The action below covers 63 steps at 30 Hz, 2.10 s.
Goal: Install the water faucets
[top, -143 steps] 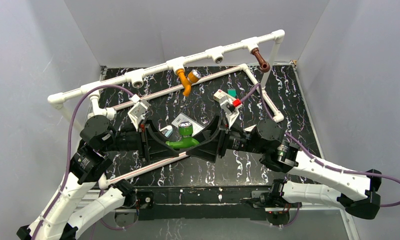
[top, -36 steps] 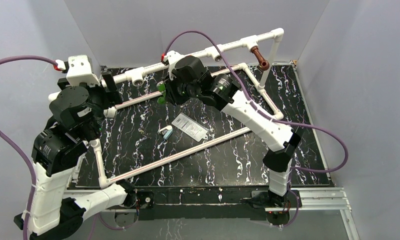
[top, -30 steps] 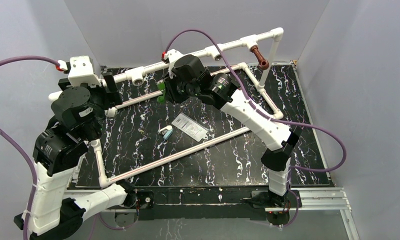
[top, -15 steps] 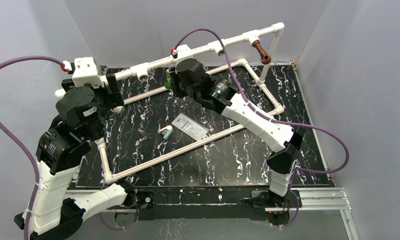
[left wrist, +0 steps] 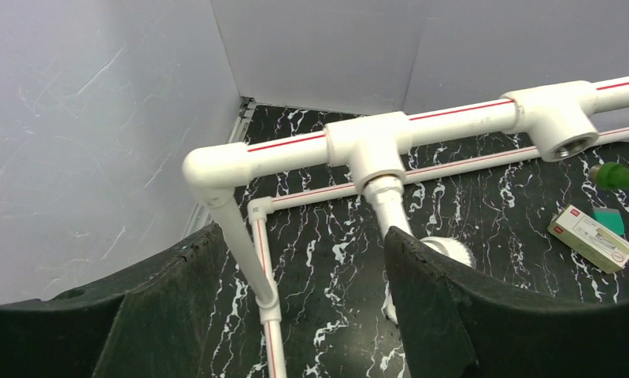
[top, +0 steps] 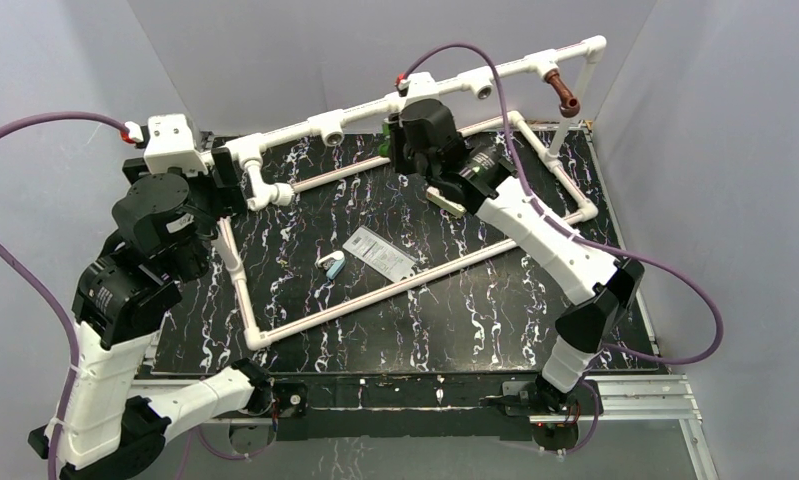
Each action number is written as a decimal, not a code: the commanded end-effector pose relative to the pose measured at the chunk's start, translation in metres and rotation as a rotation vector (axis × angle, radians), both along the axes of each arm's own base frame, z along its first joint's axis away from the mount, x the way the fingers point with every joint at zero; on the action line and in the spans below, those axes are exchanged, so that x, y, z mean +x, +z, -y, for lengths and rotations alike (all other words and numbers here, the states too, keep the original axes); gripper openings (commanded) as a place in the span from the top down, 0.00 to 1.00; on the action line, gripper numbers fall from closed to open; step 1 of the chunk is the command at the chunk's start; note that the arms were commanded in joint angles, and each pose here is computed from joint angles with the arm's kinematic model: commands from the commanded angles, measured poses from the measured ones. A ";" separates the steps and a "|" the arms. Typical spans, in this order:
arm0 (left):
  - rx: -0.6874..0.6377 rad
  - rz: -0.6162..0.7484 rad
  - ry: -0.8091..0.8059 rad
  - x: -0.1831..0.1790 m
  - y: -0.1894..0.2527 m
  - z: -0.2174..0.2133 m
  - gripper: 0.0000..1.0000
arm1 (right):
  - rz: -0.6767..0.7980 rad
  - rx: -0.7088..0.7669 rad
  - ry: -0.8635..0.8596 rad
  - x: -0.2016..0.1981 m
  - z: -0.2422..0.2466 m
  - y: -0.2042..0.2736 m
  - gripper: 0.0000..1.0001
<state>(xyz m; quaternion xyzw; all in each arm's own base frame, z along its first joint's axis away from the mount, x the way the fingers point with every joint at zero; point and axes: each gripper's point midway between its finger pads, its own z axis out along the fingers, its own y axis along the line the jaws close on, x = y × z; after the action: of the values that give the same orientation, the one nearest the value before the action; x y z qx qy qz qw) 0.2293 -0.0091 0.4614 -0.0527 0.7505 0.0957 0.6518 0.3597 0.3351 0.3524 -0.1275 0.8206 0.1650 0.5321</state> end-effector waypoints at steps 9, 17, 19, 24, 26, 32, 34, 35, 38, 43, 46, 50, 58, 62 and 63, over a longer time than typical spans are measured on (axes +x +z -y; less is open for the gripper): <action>-0.011 -0.008 -0.011 0.014 0.000 0.012 0.28 | 0.009 -0.121 -0.168 0.030 0.101 -0.006 0.99; 0.011 0.006 -0.019 0.031 0.009 0.024 0.28 | -0.022 -0.028 0.131 -0.012 0.068 -0.008 0.99; 0.012 0.014 -0.020 0.037 0.012 0.028 0.28 | -0.023 0.000 0.200 -0.024 0.062 -0.006 0.99; 0.020 0.036 -0.015 0.053 0.023 0.038 0.28 | -0.016 0.061 0.364 -0.056 0.050 0.001 0.99; 0.021 0.033 -0.022 0.061 0.025 0.045 0.28 | -0.009 0.093 0.434 -0.070 0.046 0.006 0.99; 0.014 -0.001 -0.076 0.088 0.021 0.074 0.28 | 0.087 0.200 0.609 -0.116 0.044 0.029 0.99; 0.009 -0.011 -0.091 0.095 0.020 0.082 0.28 | 0.120 0.230 0.645 -0.128 0.047 0.037 0.99; 0.012 -0.018 -0.098 0.098 0.018 0.086 0.28 | 0.134 0.245 0.665 -0.135 0.047 0.041 0.99; 0.049 -0.039 -0.070 0.109 0.013 0.088 0.28 | 0.172 0.280 0.701 -0.151 0.053 0.047 0.99; 0.077 -0.045 -0.003 0.131 0.005 0.080 0.27 | 0.270 0.327 0.723 -0.170 0.064 0.061 0.99; 0.043 -0.064 0.016 0.149 -0.002 0.068 0.27 | 0.321 0.347 0.748 -0.183 0.070 0.067 0.99; -0.019 -0.070 0.054 0.173 -0.011 0.049 0.28 | 0.346 0.355 0.754 -0.191 0.076 0.070 0.99; -0.058 -0.114 0.133 0.209 -0.057 0.013 0.27 | 0.352 0.388 0.779 -0.202 0.079 0.074 0.99; -0.112 -0.134 0.143 0.220 -0.086 -0.003 0.27 | 0.380 0.403 0.797 -0.207 0.079 0.075 0.99; -0.124 -0.147 0.149 0.223 -0.094 -0.008 0.27 | 0.385 0.405 0.806 -0.209 0.079 0.074 0.99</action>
<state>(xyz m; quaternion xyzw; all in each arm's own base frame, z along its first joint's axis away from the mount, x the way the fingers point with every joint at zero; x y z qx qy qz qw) 0.4470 -0.0132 0.3817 -0.1177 0.7938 0.1311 0.5821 0.1616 0.2583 0.4038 -0.3485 0.5931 0.4710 0.5522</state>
